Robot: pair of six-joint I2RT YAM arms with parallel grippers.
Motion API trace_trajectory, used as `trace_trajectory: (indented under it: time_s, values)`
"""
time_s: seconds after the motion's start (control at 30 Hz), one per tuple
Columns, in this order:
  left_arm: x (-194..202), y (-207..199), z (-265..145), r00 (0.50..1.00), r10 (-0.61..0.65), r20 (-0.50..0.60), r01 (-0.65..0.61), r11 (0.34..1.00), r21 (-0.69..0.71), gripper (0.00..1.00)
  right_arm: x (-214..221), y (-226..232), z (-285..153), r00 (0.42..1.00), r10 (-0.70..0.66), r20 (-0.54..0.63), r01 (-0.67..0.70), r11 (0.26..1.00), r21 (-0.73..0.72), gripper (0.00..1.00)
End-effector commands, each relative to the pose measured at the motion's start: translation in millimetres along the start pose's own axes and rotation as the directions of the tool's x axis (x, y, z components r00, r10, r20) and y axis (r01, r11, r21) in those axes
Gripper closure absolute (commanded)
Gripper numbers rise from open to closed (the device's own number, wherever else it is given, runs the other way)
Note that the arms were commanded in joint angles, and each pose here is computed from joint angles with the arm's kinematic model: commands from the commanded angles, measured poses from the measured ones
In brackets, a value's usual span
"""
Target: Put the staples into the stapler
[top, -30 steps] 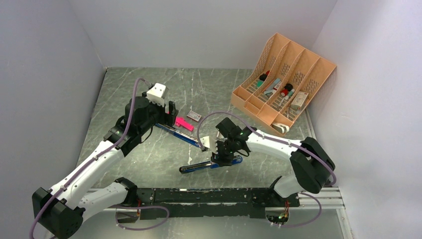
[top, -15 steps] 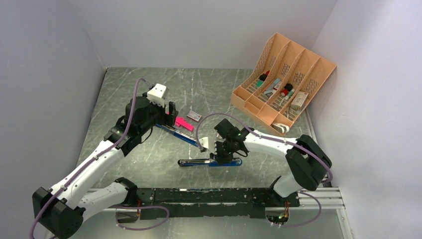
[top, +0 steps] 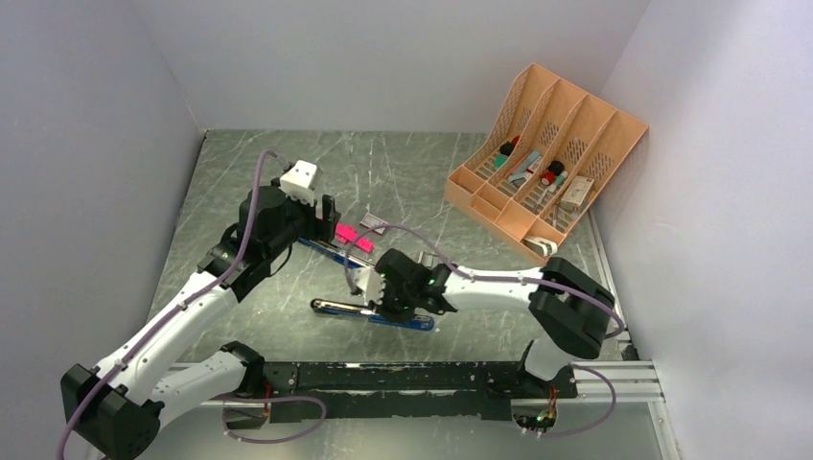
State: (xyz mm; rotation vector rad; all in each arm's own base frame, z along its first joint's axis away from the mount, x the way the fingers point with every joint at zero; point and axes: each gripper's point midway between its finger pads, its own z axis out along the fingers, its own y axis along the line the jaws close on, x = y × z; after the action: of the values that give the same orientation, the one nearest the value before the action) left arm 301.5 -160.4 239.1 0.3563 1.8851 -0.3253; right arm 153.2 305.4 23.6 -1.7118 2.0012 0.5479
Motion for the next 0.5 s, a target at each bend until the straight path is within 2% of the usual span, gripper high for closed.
trace_trajectory:
  time_s: [0.0,0.1,0.2,0.47]
  values:
    - [-17.3,16.6,-9.4,0.998,-0.032,0.052,0.036,0.996,-0.079,0.19,-42.6,-1.5,20.9,0.994,0.068,0.081,-0.076,0.992,0.102,1.00]
    - [-23.4,41.0,-18.1,0.992,-0.088,0.089,0.105,0.975,-0.197,0.20,-61.0,-3.0,34.5,0.987,0.118,0.113,-0.132,0.983,0.128,1.00]
    - [-34.5,67.1,-34.8,0.973,-0.146,0.178,0.193,0.938,-0.287,0.20,-83.7,-11.7,44.8,0.976,0.177,0.129,-0.197,0.968,0.155,1.00]
    - [-44.6,113.8,-75.6,0.914,-0.212,0.345,0.357,0.824,-0.440,0.20,-117.0,-31.9,73.4,0.972,0.202,0.117,-0.222,0.954,0.202,1.00]
